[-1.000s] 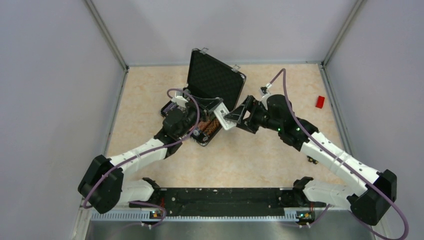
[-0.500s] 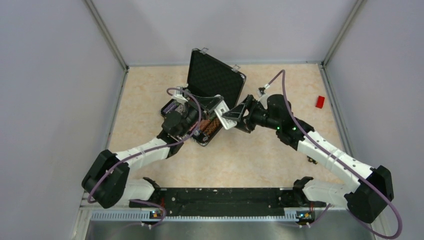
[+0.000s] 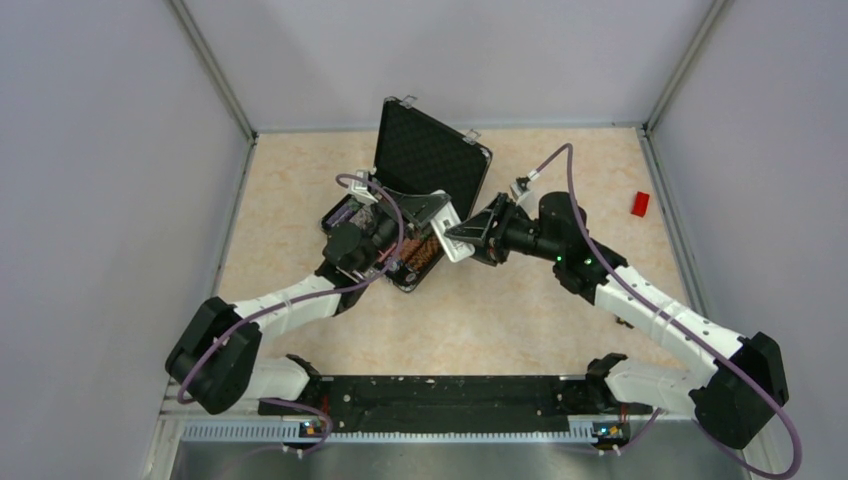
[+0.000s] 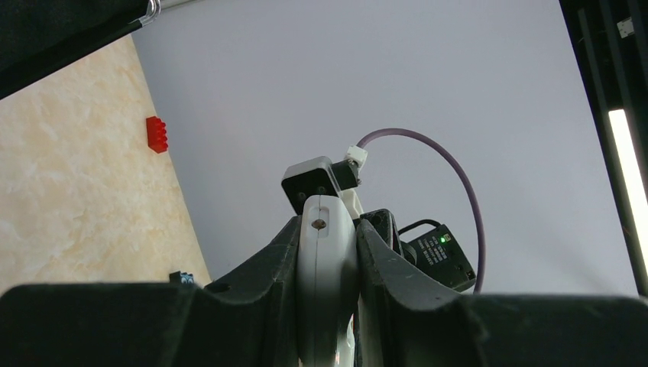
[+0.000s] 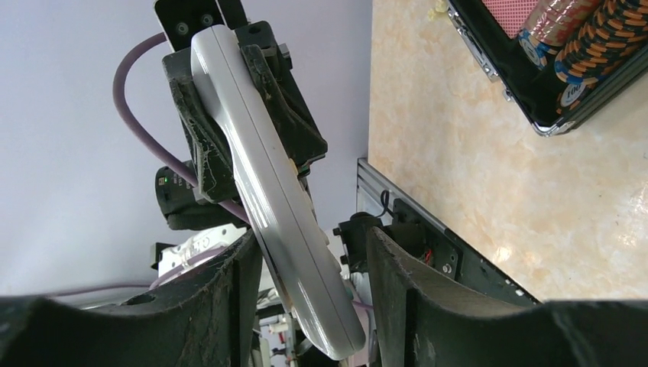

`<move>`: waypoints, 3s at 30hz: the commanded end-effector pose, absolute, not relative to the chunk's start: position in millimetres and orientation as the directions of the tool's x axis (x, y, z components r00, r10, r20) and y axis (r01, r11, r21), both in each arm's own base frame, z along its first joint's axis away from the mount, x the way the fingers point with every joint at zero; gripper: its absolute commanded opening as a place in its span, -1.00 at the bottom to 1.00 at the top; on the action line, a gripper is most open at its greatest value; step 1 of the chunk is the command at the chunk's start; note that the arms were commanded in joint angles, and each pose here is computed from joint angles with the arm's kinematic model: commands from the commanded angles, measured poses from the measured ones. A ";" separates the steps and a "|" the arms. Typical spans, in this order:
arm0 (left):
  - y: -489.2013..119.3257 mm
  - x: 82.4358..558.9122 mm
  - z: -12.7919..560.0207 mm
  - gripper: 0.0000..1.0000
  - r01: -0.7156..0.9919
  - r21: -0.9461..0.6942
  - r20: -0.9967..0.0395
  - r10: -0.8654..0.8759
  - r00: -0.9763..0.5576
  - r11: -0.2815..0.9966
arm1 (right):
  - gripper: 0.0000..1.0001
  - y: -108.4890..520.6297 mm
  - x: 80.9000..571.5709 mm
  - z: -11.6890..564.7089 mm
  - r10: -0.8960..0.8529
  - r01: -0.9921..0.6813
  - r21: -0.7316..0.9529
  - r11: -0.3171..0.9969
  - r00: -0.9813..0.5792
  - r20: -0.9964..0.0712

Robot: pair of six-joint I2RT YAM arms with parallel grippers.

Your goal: Load the batteries into the remote control

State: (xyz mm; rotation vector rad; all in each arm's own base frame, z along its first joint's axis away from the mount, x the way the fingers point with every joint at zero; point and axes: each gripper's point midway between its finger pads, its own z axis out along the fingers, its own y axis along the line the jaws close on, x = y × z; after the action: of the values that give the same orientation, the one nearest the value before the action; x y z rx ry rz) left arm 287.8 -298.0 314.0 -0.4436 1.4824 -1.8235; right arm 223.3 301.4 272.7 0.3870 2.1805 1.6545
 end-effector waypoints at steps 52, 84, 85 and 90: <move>-309.5 239.6 376.1 -1.00 0.418 -0.907 -0.329 -0.532 -0.780 -0.051 | 0.62 288.4 191.0 320.6 0.156 -0.520 0.809 0.276 -0.806 -0.571; -309.7 238.0 395.0 -1.00 0.379 -0.917 -0.262 -0.530 -0.806 -0.123 | -0.31 284.7 200.3 275.3 0.164 -0.413 0.828 0.380 -0.850 -0.500; -309.5 237.0 396.6 -1.00 0.386 -0.914 -0.268 -0.528 -0.806 -0.126 | -0.34 285.1 200.6 273.5 0.162 -0.408 0.829 0.382 -0.854 -0.495; -310.7 231.7 399.6 -1.00 0.422 -0.895 -0.300 -0.511 -0.806 -0.141 | -0.39 286.3 201.8 268.2 0.163 -0.379 0.839 0.390 -0.868 -0.468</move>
State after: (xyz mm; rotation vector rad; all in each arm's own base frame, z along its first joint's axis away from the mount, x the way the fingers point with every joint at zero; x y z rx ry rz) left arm 258.5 -311.1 339.2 -0.2657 1.7273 -1.8258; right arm 186.4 289.3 298.0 -0.2782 2.0809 1.5859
